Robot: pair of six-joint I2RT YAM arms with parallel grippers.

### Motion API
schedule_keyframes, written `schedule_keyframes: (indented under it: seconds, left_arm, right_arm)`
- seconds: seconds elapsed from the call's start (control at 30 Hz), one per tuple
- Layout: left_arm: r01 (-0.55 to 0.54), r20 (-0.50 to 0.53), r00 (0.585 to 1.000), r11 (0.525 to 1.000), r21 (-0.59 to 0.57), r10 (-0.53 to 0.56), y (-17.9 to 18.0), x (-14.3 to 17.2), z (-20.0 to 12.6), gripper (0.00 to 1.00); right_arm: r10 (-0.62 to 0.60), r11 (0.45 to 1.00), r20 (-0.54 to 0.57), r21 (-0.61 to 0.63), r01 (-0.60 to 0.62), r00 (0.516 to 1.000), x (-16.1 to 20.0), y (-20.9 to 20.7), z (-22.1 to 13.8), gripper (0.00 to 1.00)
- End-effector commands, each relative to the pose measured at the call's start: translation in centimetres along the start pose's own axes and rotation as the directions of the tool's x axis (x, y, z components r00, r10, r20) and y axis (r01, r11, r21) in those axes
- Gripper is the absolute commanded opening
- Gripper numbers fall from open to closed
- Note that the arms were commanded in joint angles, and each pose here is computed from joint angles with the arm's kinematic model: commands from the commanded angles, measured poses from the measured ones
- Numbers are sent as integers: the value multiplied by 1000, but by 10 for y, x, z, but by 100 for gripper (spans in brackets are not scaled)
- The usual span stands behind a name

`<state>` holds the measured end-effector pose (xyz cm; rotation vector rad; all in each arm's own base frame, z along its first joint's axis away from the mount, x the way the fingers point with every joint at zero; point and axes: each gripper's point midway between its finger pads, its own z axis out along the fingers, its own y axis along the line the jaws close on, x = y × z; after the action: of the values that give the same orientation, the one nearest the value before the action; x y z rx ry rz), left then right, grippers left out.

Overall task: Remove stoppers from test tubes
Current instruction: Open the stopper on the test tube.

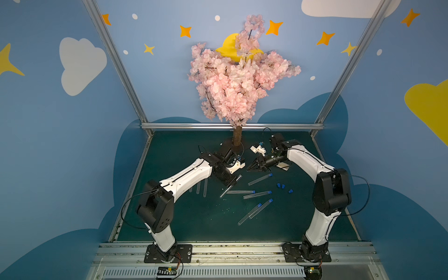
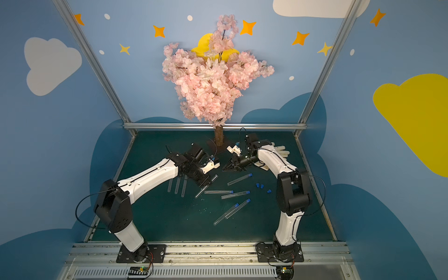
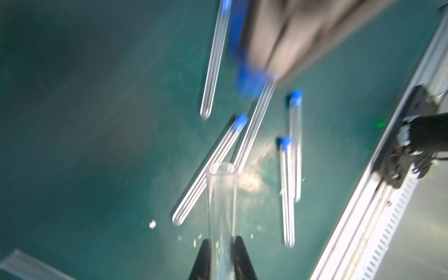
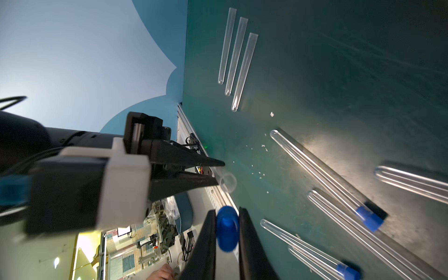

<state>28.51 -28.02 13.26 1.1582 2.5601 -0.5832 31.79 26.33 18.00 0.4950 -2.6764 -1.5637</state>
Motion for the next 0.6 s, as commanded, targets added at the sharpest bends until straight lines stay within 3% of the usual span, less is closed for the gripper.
schedule_keyframes:
  seconds: [0.0, 0.23, 0.33, 0.57]
  left_arm:
    - [39, -95, 995, 999, -11, -40, 4, 25, 2, 6]
    - [145, -21, 989, 989, -29, -145, 18, 15, -5, 7]
    - [225, -2, 974, 968, -107, -227, 35, 8, -4, 8]
    - [469, 1, 867, 817, -335, -498, 86, 15, 8, 10]
  right_arm:
    - [-16, 1000, 19, 26, 15, 1000, -3, -1, -9, 9]
    - [38, 992, -7, 117, -37, 999, 3, -25, -11, 8]
    - [53, 984, -15, 169, -50, 998, 8, -35, -14, 8]
    - [60, 968, 9, 243, -61, 998, 6, -46, -25, 8]
